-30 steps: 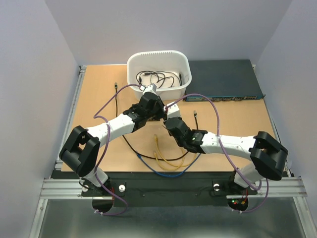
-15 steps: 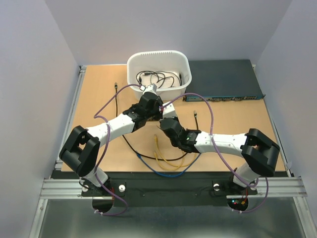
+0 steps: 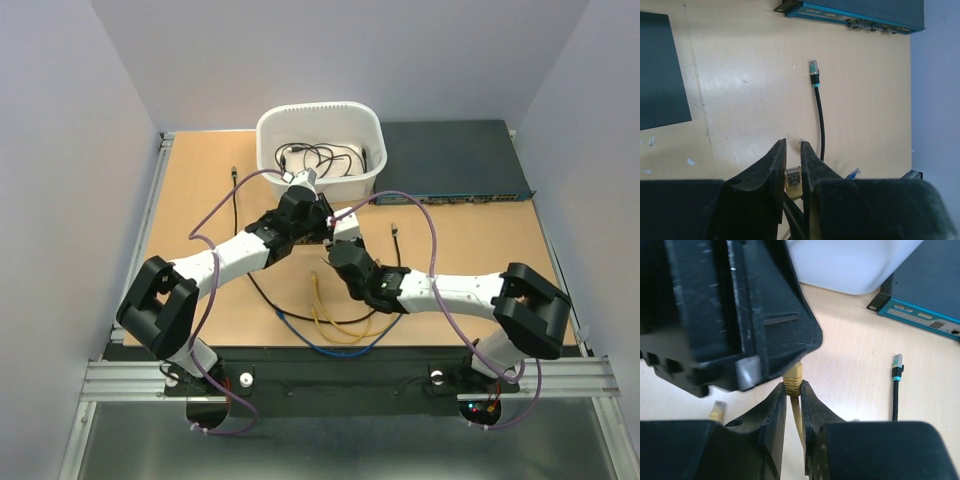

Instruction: Insert the plug into the switch port

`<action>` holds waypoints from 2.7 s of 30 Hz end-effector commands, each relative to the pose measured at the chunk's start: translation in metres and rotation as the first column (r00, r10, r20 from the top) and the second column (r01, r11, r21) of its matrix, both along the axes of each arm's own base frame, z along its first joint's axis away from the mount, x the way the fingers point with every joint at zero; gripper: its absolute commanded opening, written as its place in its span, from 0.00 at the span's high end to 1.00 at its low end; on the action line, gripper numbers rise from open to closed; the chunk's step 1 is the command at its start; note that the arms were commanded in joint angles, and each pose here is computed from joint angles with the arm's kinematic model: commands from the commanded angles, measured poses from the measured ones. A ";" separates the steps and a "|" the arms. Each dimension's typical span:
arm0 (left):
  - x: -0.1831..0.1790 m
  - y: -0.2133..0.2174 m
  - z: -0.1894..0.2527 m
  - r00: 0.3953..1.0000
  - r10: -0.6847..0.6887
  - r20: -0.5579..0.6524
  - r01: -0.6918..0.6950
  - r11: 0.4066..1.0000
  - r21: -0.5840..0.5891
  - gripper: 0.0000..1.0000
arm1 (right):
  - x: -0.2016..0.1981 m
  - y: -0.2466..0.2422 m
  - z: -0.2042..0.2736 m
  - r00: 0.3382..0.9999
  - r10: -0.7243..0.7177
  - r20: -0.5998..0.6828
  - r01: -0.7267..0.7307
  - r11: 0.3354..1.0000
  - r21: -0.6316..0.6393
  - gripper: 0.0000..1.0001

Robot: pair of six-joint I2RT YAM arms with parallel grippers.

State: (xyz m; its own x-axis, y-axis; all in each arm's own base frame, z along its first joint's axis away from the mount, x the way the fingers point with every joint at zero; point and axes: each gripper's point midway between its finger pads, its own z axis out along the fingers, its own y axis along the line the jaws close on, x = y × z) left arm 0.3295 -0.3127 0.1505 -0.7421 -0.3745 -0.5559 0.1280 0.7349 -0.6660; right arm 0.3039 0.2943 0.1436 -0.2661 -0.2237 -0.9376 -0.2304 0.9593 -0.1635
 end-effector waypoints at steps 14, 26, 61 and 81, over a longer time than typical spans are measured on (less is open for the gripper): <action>0.019 0.105 0.059 0.946 0.155 0.286 -0.183 0.981 0.072 0.38 | 0.020 -0.099 0.058 0.996 -0.061 -0.070 0.082 0.930 0.359 0.99; 0.008 0.125 0.054 0.933 0.156 0.324 -0.205 0.971 0.124 0.39 | 0.069 -0.185 -0.010 0.913 -0.050 -0.404 0.261 0.833 0.488 1.00; 0.014 0.120 0.018 0.946 0.130 0.295 -0.184 0.970 0.161 0.45 | 0.150 -0.249 -0.092 0.850 -0.087 -0.519 0.414 0.721 0.556 0.99; 0.016 0.126 0.004 0.948 0.140 0.287 -0.205 0.956 0.209 0.48 | 0.102 -0.172 0.066 0.952 0.028 -0.304 0.157 0.809 0.566 1.00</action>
State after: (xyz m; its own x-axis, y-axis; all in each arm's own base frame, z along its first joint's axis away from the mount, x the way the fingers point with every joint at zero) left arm 0.3421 -0.1917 0.1420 -0.5446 -0.3141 -0.7777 0.1223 0.8876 -0.4441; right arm 0.4130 0.1080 0.1471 -0.6012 0.3662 -0.7103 -0.0300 0.8778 0.4780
